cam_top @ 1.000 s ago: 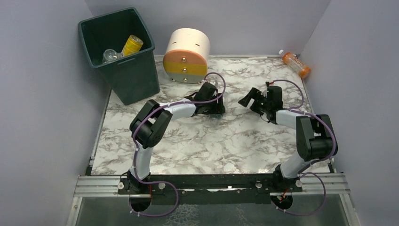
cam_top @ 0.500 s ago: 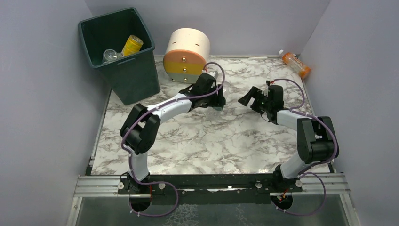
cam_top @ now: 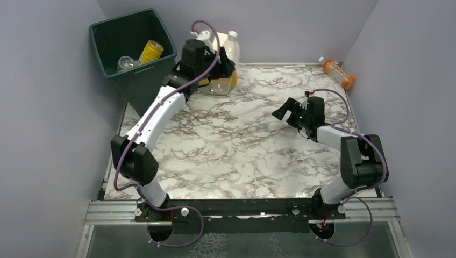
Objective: Put the plastic bottles in the bin
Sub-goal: Pick up the plastic bottle at the center of the board, then place the plastic bottle in the trash bin.
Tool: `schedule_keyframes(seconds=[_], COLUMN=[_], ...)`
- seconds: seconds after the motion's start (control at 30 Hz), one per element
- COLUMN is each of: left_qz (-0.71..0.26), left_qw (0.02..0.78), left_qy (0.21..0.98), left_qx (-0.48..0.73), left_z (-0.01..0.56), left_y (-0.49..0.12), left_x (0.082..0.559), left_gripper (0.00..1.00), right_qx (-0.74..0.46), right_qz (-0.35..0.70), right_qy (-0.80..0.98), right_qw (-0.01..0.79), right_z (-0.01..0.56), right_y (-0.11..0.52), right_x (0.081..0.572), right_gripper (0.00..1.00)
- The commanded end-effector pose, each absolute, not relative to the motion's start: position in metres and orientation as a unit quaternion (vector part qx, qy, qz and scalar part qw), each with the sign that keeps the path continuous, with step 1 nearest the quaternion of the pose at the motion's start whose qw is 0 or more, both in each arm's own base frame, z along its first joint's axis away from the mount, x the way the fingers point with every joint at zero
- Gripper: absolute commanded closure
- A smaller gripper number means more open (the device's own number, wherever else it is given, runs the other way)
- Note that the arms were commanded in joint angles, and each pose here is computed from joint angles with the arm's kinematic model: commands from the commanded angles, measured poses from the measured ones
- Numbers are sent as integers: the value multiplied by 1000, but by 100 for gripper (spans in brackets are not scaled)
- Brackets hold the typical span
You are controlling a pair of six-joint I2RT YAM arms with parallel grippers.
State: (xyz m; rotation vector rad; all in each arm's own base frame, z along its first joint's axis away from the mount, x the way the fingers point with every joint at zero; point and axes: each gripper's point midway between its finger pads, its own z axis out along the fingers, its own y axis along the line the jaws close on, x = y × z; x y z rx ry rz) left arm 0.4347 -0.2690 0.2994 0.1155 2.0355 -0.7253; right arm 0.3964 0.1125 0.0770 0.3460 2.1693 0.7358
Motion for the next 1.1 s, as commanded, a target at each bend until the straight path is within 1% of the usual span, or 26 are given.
schedule_keyframes(seconds=[0.0,0.07,0.2,0.47,0.73,0.93,0.97,1.03,1.07], left_qz=[-301,-302,-304,-298,-258,-229,-225,-222,-221], left_qw=[539,563,595,640,664,662,661,655,648], left_qy=[786,768,744,707,697,704,705,712,717], left_qx=[40,30,11,-32,-81,-117,-122,-126,-129], left_z=[385,411,445,486,484,460,456,447,439], left_y=[-216,-194,-156,-83,-9,40,46,51,53], left_x=[442,449,460,473,485,497,500,503,507], left_gripper=[33,33,32,32,29,27,26,18,16], right_qx=[126,127,125,124,124,122,121,120,119], right_qz=[303,304,305,306,307,303,300,295,293], right_qy=[852,852,852,854,854,855,854,854,854], right_qw=[408,407,406,402,400,403,406,410,414], right_z=[91,91,90,88,87,90,93,97,99], right_y=[116,117,117,118,119,117,117,116,115], right_x=[396,396,395,394,395,399,402,407,411], right_gripper=[0,0,0,0,0,0,0,0,0])
